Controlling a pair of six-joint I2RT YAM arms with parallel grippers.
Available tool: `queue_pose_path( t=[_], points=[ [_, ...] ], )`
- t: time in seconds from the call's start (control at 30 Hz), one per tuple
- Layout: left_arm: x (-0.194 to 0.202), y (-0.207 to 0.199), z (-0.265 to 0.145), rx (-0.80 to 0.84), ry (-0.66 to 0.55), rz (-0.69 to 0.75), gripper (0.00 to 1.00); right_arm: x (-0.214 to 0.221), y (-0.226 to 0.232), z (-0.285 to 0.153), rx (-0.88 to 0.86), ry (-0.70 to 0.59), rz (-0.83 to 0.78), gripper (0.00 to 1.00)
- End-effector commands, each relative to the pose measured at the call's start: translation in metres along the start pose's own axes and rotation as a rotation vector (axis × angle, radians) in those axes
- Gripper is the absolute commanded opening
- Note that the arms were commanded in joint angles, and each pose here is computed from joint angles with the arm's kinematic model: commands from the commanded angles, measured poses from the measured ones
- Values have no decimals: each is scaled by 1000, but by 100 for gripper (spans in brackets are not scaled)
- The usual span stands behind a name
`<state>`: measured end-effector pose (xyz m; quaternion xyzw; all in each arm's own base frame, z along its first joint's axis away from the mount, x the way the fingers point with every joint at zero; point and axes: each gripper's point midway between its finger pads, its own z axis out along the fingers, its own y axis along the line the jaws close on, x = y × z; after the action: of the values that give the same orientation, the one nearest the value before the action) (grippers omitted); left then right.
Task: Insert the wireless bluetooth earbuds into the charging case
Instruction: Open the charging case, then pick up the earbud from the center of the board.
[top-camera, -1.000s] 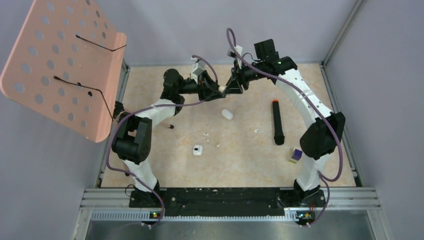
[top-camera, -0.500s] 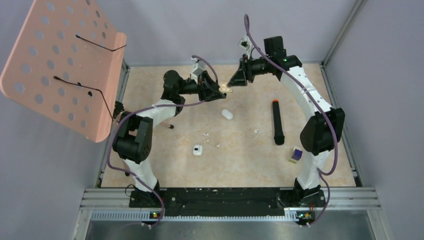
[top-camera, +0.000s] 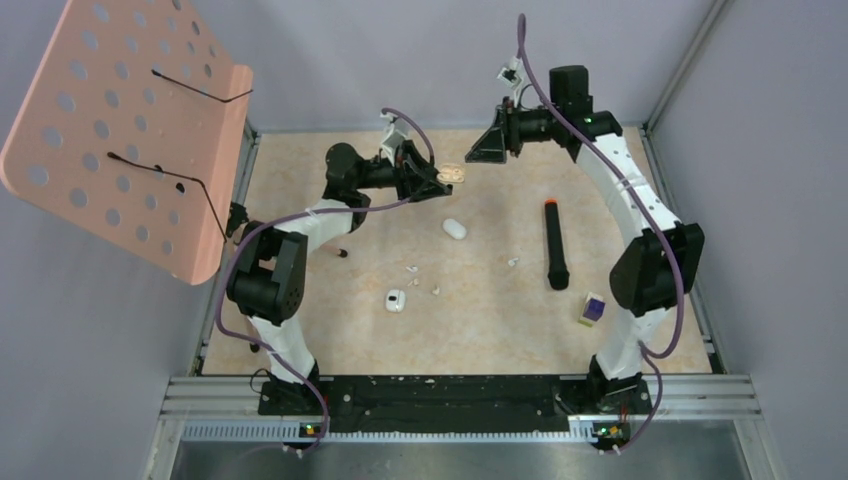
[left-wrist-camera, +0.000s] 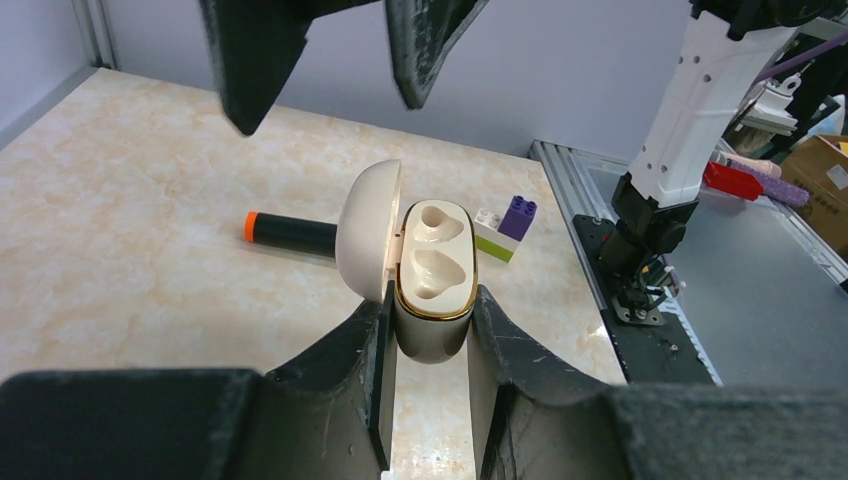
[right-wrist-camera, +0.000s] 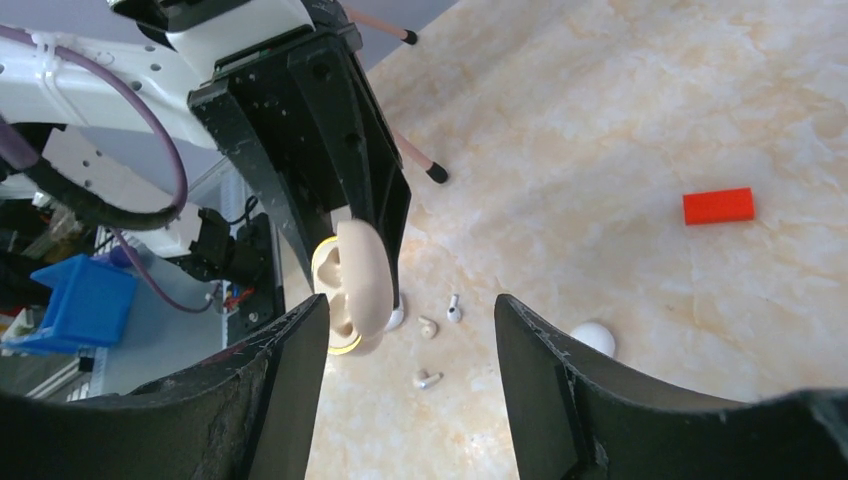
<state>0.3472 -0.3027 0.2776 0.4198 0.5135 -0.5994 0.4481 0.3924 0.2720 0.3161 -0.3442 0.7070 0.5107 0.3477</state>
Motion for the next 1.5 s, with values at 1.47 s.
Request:
queue_pose_path(
  t=[1.47],
  points=[
    [44,39,-115,-736,-85,-294,0,250,2,154,331,264,-174,40]
  ],
)
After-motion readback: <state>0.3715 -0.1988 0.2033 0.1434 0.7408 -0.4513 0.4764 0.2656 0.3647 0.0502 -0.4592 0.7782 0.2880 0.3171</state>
